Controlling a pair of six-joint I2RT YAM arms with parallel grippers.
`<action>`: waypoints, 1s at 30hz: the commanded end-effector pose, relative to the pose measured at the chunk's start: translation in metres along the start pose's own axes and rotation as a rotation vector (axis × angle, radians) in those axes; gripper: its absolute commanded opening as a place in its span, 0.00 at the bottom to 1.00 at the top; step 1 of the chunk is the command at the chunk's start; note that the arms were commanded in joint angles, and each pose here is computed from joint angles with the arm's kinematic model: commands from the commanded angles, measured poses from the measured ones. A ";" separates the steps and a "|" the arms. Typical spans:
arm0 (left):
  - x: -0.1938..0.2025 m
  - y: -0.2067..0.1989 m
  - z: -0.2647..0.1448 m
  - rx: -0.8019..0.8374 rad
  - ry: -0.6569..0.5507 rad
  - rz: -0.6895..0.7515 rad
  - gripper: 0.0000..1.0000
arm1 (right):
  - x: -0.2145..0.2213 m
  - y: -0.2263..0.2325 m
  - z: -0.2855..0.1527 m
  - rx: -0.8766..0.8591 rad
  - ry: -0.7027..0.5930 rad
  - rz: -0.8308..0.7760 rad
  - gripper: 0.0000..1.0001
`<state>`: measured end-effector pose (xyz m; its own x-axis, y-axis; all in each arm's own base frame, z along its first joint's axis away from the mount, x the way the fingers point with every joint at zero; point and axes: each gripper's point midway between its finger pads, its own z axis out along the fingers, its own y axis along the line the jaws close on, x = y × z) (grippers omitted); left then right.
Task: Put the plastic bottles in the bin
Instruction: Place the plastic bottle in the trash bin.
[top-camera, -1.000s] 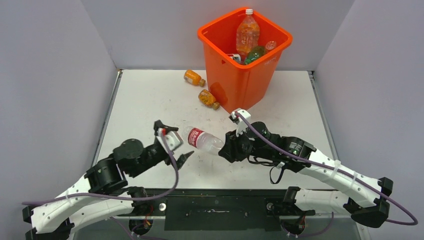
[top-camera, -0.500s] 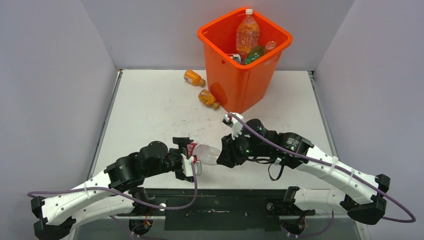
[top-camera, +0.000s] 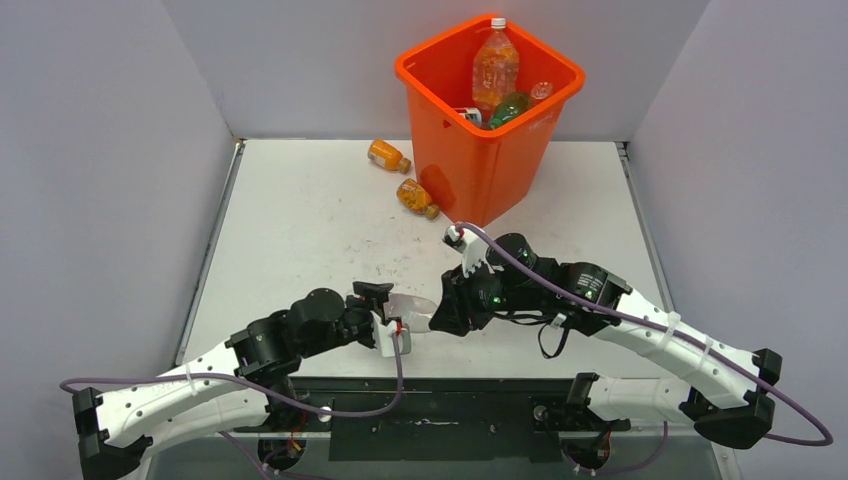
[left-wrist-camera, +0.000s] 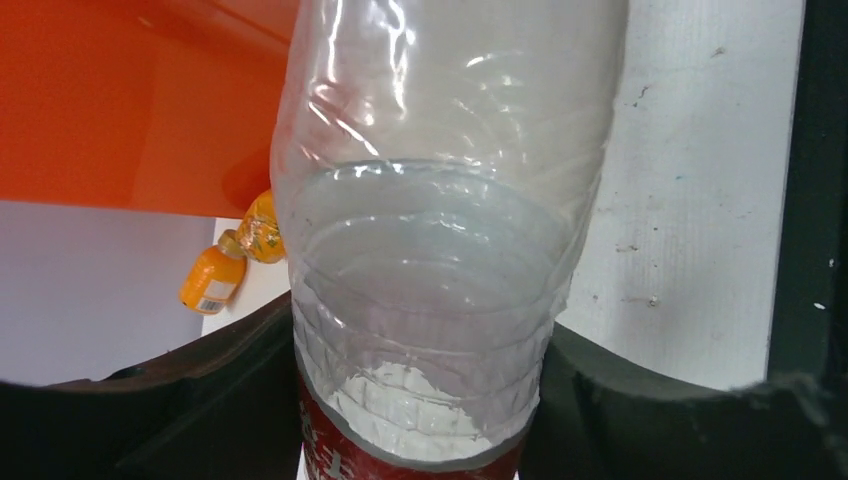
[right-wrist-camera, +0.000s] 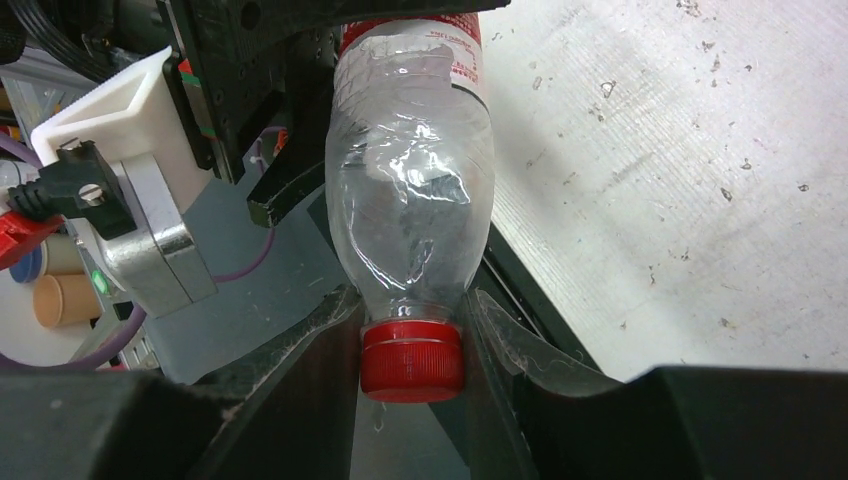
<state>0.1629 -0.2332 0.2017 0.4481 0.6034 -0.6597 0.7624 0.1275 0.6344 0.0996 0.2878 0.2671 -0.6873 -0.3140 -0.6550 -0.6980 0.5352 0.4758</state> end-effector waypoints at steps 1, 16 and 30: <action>-0.032 0.026 -0.007 -0.111 -0.130 -0.046 0.49 | -0.033 0.020 -0.015 -0.059 -0.116 -0.035 0.13; -0.136 0.019 -0.005 0.074 -0.596 -0.881 0.37 | -0.114 0.007 -0.124 -0.075 -1.022 -0.017 0.94; -0.147 0.005 0.010 0.141 -0.550 -1.056 0.40 | -0.134 0.015 -0.089 -0.084 -1.022 -0.055 0.95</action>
<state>0.1055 -0.3269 0.2612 -0.3184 -0.0688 -0.9455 0.9047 0.2758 -0.3247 0.1653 0.2592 0.3909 -0.2101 0.4660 -0.8595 -0.7305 0.5095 0.4548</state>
